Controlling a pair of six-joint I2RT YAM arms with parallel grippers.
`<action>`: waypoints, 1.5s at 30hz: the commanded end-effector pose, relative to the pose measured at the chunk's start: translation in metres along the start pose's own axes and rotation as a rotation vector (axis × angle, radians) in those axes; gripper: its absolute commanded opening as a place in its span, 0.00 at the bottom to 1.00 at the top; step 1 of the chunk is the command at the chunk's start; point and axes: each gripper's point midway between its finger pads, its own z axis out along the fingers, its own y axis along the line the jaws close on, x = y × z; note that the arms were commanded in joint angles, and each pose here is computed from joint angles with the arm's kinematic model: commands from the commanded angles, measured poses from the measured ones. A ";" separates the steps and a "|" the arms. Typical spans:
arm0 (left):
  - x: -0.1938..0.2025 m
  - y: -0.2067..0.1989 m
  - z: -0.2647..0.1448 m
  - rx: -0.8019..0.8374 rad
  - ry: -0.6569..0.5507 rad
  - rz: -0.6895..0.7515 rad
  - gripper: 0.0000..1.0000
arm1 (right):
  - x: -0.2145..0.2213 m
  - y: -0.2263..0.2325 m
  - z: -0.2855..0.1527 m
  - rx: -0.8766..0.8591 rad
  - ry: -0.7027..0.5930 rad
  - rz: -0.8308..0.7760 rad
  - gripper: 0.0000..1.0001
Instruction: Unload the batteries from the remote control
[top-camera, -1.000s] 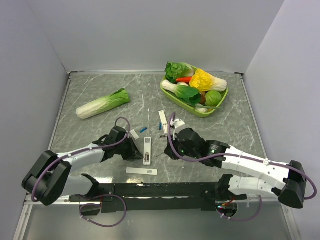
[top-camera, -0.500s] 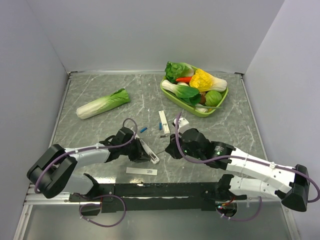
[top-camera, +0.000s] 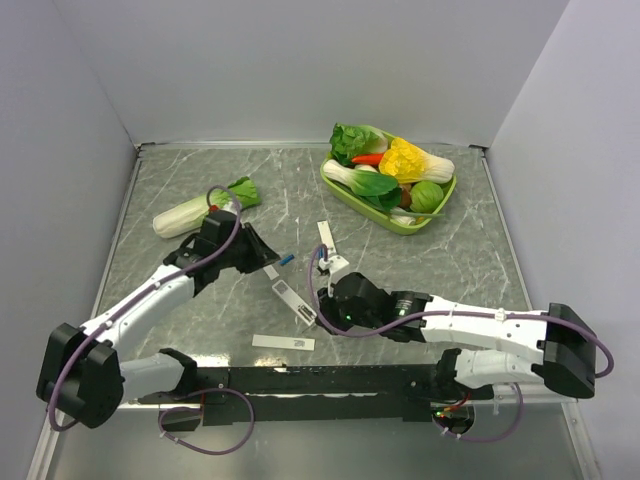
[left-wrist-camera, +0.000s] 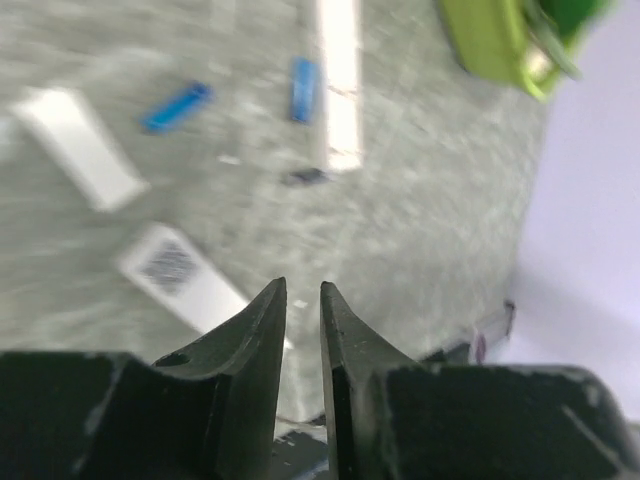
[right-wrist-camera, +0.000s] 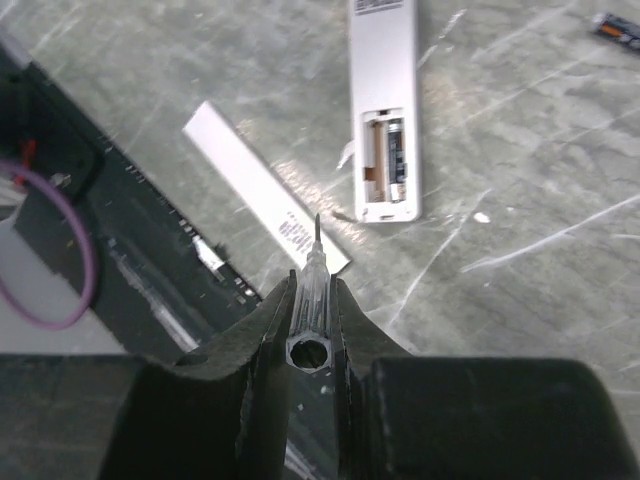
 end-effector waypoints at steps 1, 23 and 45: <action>-0.008 0.035 -0.003 -0.103 0.019 -0.002 0.26 | -0.012 -0.009 0.008 0.074 -0.051 0.001 0.00; 0.025 0.070 0.039 -0.122 0.173 -0.008 0.29 | -0.040 -0.084 -0.008 0.291 -0.196 0.074 0.00; 0.087 0.078 0.042 -0.150 0.277 -0.007 0.24 | -0.086 -0.071 0.048 0.234 -0.177 0.048 0.00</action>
